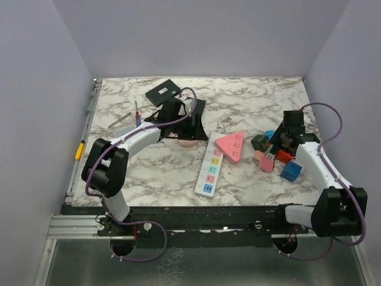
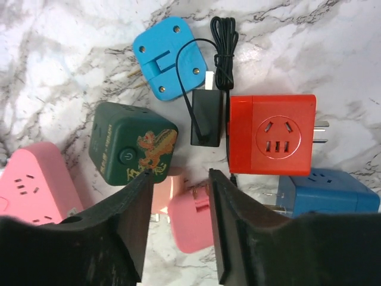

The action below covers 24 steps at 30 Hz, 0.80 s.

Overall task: Pull the plug off the socket
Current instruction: Place the plug at the center of the board, then remove the socket from the socket.

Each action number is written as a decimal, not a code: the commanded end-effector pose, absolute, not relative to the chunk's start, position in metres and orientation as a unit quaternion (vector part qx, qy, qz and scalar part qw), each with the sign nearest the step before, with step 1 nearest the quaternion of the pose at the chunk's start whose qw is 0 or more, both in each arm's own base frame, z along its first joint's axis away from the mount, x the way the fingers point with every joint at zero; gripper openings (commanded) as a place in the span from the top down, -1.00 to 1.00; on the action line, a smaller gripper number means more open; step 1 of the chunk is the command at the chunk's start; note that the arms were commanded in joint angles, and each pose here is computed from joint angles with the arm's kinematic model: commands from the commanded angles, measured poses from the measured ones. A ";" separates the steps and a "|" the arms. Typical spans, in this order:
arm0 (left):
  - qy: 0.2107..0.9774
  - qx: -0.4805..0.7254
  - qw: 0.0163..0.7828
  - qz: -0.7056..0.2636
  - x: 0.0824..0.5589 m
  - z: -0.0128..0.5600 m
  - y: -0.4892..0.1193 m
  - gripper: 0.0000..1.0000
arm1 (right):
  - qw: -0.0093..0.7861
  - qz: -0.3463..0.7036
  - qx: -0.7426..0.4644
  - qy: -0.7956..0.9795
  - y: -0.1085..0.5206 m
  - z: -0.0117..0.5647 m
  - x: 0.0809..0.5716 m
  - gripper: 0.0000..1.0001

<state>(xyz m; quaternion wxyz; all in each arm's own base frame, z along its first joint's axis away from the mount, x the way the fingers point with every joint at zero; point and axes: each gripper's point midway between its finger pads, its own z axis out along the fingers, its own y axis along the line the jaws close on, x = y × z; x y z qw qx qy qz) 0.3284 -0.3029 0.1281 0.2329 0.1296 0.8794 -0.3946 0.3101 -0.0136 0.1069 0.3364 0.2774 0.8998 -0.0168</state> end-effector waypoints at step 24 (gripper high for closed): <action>0.893 0.170 0.157 -0.387 0.287 0.074 -0.335 -0.50 | 0.323 0.365 0.132 0.863 0.132 0.119 0.274 -0.56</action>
